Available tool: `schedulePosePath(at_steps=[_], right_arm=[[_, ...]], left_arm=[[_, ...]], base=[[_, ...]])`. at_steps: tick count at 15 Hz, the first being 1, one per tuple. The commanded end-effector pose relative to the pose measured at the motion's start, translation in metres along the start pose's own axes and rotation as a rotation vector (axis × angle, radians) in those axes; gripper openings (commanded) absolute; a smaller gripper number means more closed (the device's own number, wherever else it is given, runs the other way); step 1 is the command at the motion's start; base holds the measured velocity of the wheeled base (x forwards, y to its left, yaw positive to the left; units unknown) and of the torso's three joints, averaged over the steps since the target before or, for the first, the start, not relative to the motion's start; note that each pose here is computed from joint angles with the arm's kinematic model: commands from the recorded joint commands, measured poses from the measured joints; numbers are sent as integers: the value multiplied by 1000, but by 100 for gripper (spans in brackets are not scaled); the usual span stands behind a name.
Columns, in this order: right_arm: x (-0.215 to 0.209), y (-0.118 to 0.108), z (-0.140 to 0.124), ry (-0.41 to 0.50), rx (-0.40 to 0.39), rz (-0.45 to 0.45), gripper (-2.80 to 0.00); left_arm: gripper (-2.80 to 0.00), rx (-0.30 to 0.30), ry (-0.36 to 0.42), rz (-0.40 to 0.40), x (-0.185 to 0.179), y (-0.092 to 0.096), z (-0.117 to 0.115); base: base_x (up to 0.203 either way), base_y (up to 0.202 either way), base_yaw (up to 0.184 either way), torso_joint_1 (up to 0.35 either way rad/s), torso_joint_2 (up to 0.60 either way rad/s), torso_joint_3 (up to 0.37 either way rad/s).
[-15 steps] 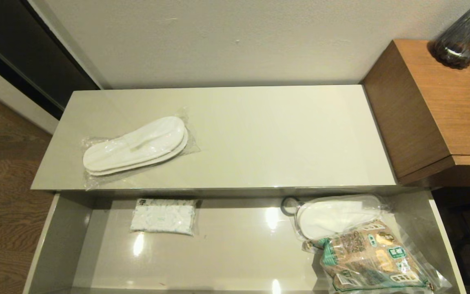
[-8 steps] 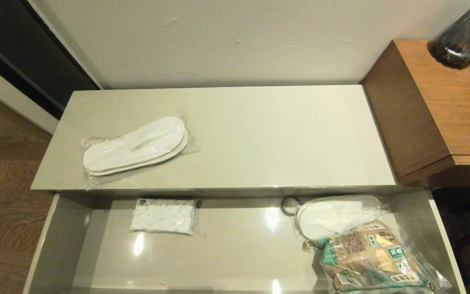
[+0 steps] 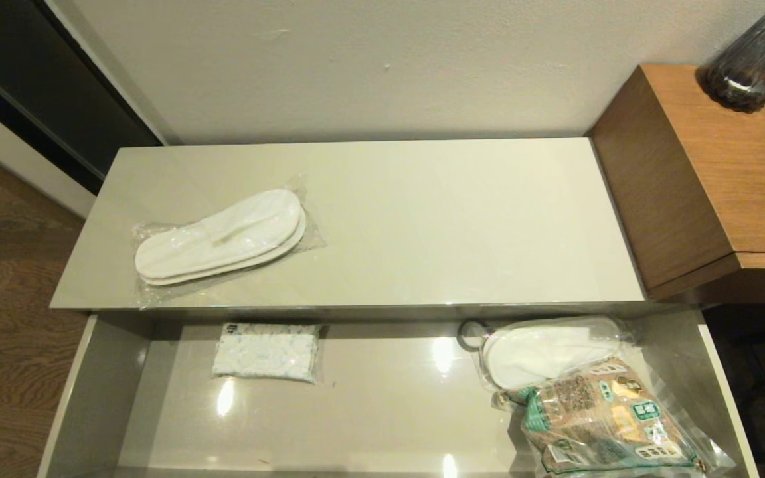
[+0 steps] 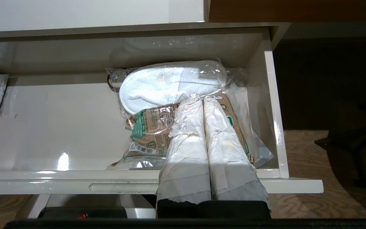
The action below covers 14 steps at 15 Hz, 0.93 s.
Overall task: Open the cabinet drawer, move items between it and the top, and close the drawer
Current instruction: Close the drawer
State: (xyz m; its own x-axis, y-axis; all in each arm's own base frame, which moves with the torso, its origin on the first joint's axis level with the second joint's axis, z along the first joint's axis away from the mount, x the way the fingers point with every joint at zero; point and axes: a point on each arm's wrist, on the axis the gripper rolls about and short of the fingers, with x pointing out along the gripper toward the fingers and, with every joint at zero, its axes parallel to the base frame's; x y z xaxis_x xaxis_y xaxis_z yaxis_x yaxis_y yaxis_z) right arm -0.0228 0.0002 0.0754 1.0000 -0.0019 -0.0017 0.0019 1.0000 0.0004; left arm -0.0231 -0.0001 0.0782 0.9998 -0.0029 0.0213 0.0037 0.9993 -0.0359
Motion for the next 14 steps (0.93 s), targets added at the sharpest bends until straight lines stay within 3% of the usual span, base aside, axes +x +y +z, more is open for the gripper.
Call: schedulePosePath(at_steps=[1,6,8,9,11,14], right_arm=[[0,0,0,0,0,0,-280],[0,0,0,0,0,0,-280],[0,0,0,-1,0,0,-280],[0,0,0,0,0,0,-280],[0,0,0,0,0,0,-280],[0,0,0,0,0,0,-280]], left_arm=[[-280,-1,1,0,0,0,0],[-280,11,6,2,0,0,0],[-280,64,41,4,-1,0,-1],[-280,99,53,-3,-3,0,3],[-280,113,62,-38,-9,-2,33],[-280,81,309,-75,13,-4,67]], base=[[0,0,0,0,0,0],[0,0,0,0,0,0],[0,0,0,0,0,0],[0,0,0,0,0,0],[0,0,0,0,0,0],[0,0,0,0,0,0]])
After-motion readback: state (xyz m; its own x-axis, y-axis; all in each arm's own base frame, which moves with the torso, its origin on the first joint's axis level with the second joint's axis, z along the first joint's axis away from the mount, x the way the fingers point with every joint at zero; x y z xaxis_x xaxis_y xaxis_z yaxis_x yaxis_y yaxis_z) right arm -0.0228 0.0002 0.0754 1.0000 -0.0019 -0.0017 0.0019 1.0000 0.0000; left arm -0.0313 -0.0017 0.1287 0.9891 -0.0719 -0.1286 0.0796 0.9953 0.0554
